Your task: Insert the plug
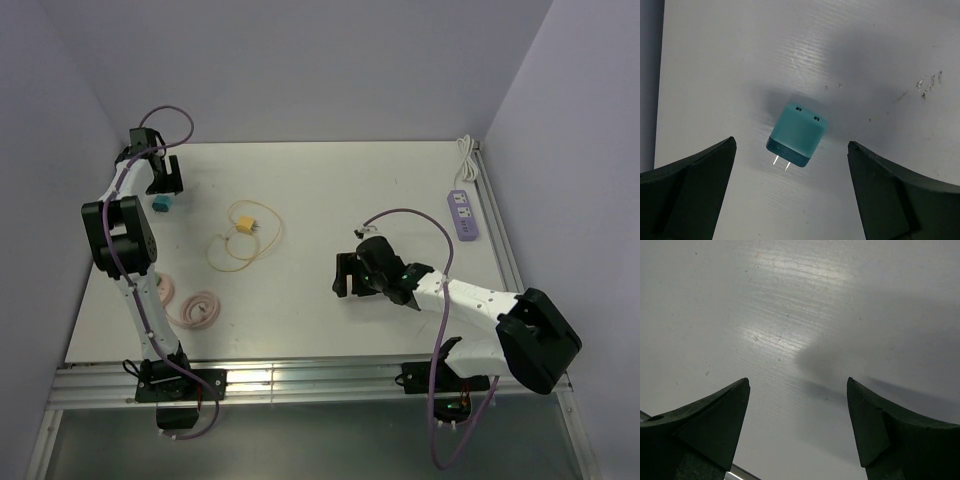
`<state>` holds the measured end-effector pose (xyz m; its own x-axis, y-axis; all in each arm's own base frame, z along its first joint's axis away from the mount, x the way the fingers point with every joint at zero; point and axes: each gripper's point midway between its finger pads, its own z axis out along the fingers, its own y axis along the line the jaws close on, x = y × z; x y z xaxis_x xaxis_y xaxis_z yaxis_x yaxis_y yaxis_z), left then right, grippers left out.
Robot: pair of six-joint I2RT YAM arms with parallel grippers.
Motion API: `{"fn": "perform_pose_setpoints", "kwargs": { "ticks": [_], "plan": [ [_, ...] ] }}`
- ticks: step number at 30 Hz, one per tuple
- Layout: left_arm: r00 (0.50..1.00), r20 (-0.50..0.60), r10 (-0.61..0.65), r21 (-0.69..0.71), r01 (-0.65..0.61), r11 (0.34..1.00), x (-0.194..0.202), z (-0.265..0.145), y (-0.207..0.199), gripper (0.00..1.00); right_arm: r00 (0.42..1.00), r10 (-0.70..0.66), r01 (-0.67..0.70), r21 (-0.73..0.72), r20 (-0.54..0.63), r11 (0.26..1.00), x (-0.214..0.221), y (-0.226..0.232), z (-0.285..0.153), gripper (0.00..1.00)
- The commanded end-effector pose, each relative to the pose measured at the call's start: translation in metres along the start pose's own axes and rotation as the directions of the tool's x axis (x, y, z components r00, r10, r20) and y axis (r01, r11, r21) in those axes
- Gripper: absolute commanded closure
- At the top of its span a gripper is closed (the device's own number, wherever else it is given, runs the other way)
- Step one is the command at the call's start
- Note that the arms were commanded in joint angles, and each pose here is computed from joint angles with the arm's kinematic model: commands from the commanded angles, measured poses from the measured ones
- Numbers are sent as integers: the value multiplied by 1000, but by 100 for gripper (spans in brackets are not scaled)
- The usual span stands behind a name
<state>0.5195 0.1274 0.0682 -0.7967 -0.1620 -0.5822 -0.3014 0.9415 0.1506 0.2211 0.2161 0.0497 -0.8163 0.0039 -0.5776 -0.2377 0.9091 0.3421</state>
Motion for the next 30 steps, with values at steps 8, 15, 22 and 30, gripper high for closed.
{"fn": "perform_pose_setpoints", "kwargs": {
  "ticks": [8,15,22,30],
  "plan": [
    [999,43,-3,-8,4,1000,-16,13,6,5,999,-11,11,4,41,1000,-18,6,1,15],
    [1000,30,-5,7,5,1000,-10,21,3,8,999,-11,11,6,41,1000,-18,6,2,16],
    [1000,1,-3,12,3,1000,0,29,-1,13,999,-11,11,7,34,1000,-17,6,2,16],
    [1000,-10,-2,19,2,1000,4,33,-3,17,999,-10,9,9,35,1000,-17,5,2,16]
  ]
}}
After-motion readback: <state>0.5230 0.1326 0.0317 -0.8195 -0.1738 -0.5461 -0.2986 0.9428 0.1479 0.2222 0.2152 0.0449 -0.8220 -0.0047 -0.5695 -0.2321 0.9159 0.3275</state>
